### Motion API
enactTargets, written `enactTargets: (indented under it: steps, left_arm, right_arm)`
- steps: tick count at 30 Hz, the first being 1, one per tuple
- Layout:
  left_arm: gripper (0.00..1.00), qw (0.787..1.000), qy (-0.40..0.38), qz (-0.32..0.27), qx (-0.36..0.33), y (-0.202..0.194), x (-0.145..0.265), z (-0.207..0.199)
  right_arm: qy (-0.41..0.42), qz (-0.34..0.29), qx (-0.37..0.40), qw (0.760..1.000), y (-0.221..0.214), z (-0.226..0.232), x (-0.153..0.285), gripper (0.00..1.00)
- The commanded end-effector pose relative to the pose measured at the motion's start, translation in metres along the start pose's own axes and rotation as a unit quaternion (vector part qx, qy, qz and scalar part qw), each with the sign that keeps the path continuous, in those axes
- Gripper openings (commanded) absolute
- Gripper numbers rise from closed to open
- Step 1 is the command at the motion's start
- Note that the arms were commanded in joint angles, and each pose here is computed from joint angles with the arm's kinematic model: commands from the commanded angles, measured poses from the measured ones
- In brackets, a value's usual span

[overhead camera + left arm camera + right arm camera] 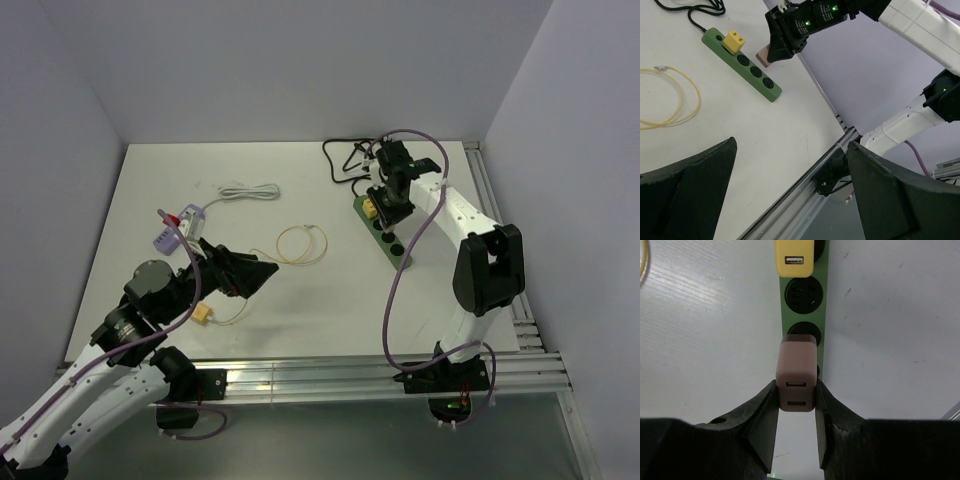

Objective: Insert the plug

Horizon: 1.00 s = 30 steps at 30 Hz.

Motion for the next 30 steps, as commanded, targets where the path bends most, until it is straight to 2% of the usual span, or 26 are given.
enactTargets:
  steps: [1, 13, 27, 30]
  left_arm:
    - [0.98, 1.0, -0.011, -0.014, -0.018, 0.014, 0.0, -0.008]
    - [0.98, 1.0, -0.01, -0.003, -0.012, 0.01, -0.013, -0.006]
    - [0.98, 1.0, -0.012, -0.003, -0.001, 0.008, -0.017, -0.006]
    - [0.98, 1.0, -0.011, -0.002, 0.0, 0.006, -0.018, -0.005]
  right_arm:
    - [-0.002, -0.006, 0.006, 1.0, 0.001, -0.005, 0.0, 0.0]
    - [0.002, 0.018, 0.008, 1.0, -0.016, -0.007, -0.017, 0.0]
    - [0.008, -0.014, 0.012, 1.0, -0.005, -0.006, -0.016, 0.0]
    - [0.004, -0.002, 0.014, 1.0, -0.007, -0.008, -0.021, 0.0]
Point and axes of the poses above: each gripper's point midway between its finger pads, its own x axis back along the fingers, its own z axis along the line the jaws close on, y = z × x, the point moved 4 cm from there along x, back along the fingers, and after that the axes turned 10 degrees about -x, right-handed, at the moved point
